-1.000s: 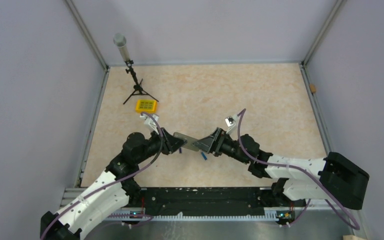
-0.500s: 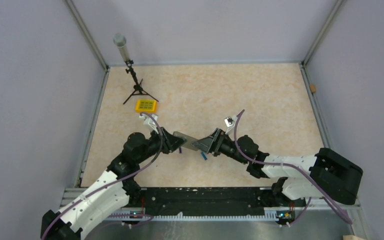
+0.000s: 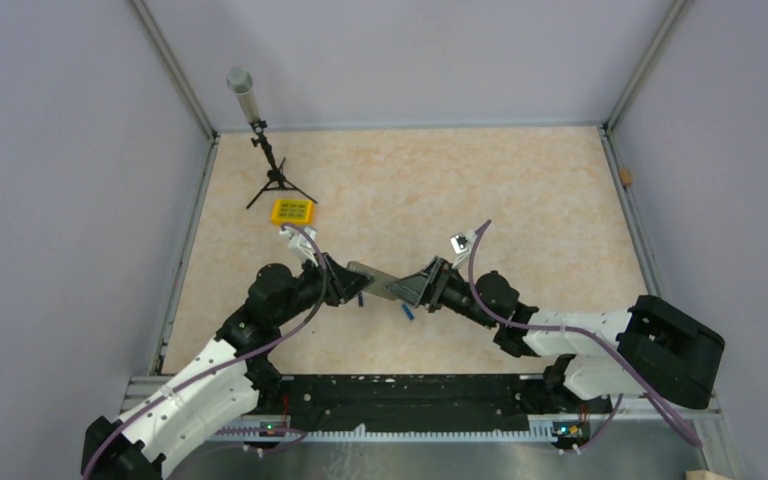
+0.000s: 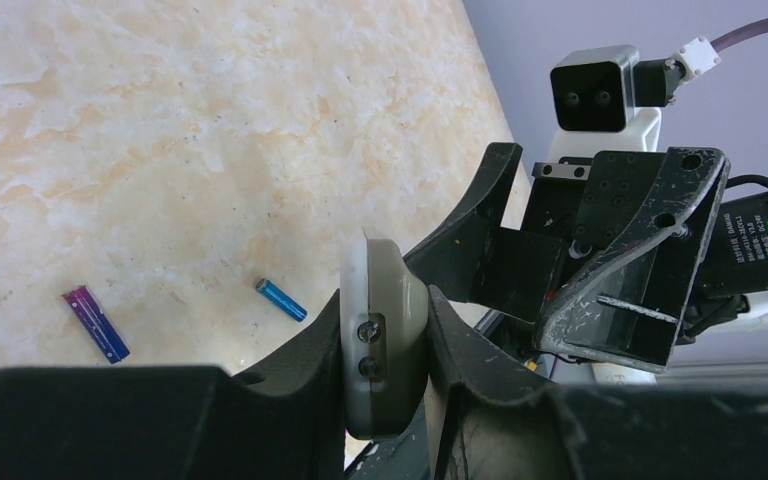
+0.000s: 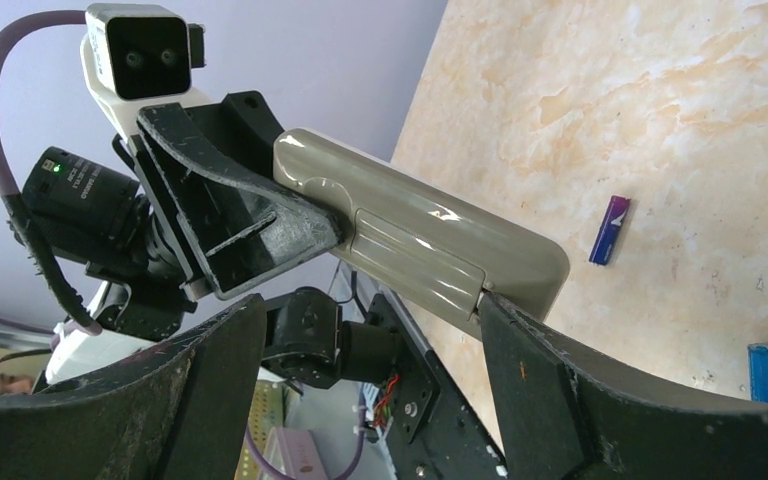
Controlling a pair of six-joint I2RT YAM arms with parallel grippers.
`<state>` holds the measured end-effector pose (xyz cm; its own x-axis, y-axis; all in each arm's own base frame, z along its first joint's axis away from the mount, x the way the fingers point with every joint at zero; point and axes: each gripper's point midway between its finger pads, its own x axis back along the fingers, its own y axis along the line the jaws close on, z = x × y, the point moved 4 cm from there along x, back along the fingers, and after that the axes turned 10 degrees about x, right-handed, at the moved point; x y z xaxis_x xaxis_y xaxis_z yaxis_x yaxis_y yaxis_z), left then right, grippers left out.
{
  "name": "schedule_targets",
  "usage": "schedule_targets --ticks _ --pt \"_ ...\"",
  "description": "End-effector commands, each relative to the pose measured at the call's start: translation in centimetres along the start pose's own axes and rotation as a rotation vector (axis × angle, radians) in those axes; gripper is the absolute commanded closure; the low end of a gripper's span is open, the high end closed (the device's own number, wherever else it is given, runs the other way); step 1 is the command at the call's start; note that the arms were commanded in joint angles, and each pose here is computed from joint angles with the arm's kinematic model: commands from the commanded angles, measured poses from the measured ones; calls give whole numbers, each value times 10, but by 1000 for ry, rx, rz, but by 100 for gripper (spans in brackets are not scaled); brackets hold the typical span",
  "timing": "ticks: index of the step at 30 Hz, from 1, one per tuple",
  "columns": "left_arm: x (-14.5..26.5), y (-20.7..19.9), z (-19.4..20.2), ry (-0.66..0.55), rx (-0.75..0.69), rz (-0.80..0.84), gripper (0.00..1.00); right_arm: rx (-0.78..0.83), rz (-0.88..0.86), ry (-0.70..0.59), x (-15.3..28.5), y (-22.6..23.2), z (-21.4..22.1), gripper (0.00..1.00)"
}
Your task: Load the batteries into the remote control
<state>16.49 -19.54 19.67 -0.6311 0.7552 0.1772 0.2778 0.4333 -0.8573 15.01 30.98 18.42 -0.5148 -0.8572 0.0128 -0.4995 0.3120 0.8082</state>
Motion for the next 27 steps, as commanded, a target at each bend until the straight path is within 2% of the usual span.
schedule_targets --ticks 1,9,27 --pt "5 -44 1 70 -22 176 100 7 -236 -11 2 51 -11 23" --pt "1 -29 -3 42 -53 84 100 12 -240 -12 2 52 -12 23" --pt "-7 -15 2 65 -50 34 100 21 -266 -21 2 60 -13 24"
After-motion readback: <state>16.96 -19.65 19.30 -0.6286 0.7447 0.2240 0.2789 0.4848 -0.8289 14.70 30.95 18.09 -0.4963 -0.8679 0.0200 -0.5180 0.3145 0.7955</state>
